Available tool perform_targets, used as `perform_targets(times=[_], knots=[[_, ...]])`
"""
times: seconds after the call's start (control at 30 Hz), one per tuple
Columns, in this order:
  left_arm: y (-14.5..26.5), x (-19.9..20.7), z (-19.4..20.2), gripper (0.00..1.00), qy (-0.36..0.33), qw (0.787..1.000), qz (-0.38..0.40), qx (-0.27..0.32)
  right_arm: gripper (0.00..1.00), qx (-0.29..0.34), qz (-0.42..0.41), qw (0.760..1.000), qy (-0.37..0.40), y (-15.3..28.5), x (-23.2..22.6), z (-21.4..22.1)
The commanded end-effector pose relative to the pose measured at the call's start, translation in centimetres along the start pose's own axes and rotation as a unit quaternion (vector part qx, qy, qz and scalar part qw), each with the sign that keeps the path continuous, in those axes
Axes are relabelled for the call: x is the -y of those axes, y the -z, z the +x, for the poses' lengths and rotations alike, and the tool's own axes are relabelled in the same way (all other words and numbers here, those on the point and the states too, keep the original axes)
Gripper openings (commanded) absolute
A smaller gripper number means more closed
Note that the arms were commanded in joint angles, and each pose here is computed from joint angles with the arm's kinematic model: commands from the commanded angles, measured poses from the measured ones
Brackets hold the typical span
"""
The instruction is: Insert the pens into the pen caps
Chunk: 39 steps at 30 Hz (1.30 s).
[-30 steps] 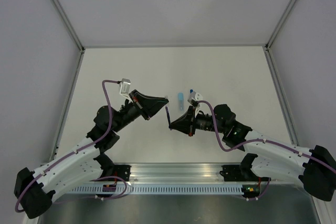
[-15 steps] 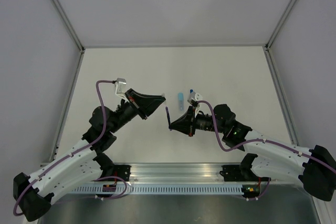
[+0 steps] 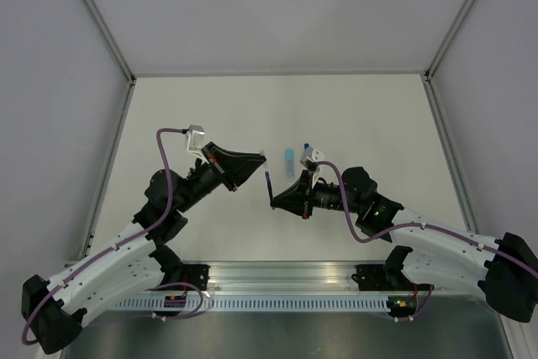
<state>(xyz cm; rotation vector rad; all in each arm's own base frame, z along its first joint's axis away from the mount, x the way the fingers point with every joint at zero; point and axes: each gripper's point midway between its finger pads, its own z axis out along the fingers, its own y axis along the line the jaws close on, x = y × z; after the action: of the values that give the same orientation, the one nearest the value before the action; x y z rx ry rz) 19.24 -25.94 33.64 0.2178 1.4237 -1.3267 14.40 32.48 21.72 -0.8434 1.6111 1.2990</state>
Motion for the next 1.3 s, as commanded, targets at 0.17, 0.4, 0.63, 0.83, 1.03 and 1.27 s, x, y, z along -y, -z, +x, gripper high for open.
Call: perform_targets(times=[0.17, 0.4, 0.63, 0.83, 1.03, 1.27], knots=[[0.2, -0.5, 0.2, 0.02, -0.022, 1.0, 0.003, 0.01, 0.0, 0.033, -0.021, 0.999, 0.016, 0.0, -1.1, -2.0], [0.2, -0.8, 1.5, 0.02, -0.018, 1.0, 0.014, -0.002, 0.0, 0.036, -0.015, 0.999, 0.016, 0.1, -1.0, -2.1], [0.7, -0.7, 2.9, 0.02, -0.013, 0.999, 0.038, -0.014, 0.0, 0.04, -0.001, 0.999, 0.017, 0.1, -0.5, -2.3], [1.3, -0.4, 4.8, 0.04, -0.023, 0.996, 0.069, -0.042, 0.0, 0.045, 0.008, 0.999, 0.015, 0.2, -0.2, -2.4], [1.9, -0.7, 6.0, 0.1, -0.031, 0.995, 0.074, -0.06, 0.0, 0.05, 0.017, 0.998, 0.016, 0.3, 0.1, -2.5], [2.0, -0.3, 6.2, 0.29, -0.036, 0.993, 0.087, -0.065, 0.0, 0.049, 0.016, 0.999, 0.017, 0.3, 0.0, -2.5]])
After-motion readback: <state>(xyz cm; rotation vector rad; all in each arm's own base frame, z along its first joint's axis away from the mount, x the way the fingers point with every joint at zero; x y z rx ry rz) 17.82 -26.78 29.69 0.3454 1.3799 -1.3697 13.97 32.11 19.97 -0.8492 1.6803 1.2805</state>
